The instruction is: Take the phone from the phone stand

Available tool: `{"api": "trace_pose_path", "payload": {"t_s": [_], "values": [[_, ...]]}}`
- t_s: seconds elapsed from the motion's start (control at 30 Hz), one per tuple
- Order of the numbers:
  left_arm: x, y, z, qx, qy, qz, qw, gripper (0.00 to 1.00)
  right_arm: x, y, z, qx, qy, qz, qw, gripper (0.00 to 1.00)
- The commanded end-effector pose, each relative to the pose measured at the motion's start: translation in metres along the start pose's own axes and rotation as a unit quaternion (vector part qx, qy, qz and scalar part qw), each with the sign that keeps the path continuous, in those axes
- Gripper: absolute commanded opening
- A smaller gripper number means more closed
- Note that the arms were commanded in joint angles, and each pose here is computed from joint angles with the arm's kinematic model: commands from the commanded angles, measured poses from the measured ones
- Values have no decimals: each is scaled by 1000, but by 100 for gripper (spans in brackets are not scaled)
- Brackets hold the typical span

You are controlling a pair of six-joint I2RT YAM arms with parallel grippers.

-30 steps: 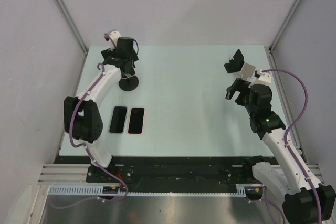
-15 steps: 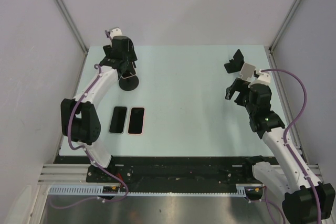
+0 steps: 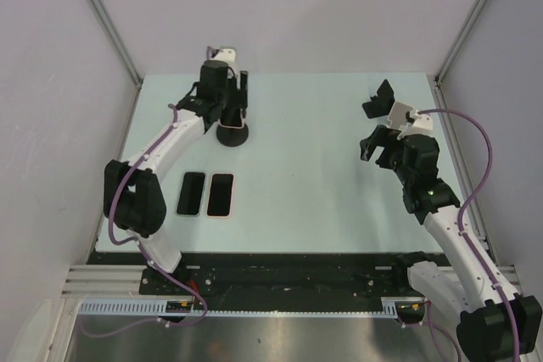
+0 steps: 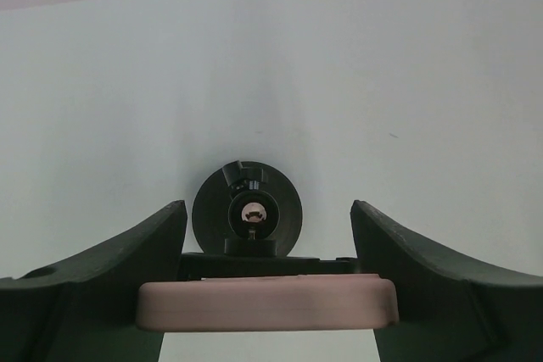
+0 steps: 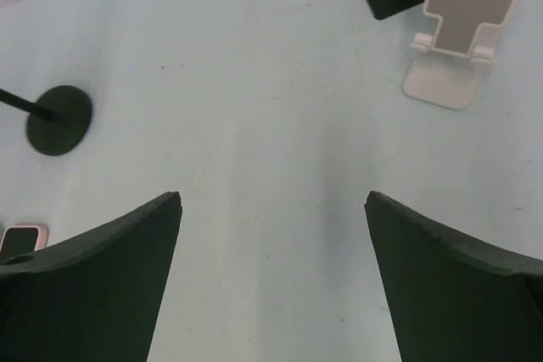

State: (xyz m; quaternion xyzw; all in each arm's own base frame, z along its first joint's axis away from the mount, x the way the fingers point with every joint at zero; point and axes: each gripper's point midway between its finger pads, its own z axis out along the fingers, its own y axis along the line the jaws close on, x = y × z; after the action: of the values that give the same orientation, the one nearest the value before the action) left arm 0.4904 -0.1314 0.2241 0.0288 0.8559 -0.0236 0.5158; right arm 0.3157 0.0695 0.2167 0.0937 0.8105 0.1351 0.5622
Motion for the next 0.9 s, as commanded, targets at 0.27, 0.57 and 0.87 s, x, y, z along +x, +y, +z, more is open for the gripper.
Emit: {"api": "trace_pose_path", "payload": {"t_s": [0.27, 0.57, 0.87], "values": [[-15, -230, -153, 418, -77, 155, 892, 21, -14, 54, -4, -127, -32, -59, 990, 94], [38, -274, -205, 533, -72, 238, 809, 34, 0, 63, -10, -158, -7, -94, 983, 95], [50, -266, -218, 540, -78, 258, 798, 76, 2, 60, -13, -156, -5, -102, 983, 95]]}}
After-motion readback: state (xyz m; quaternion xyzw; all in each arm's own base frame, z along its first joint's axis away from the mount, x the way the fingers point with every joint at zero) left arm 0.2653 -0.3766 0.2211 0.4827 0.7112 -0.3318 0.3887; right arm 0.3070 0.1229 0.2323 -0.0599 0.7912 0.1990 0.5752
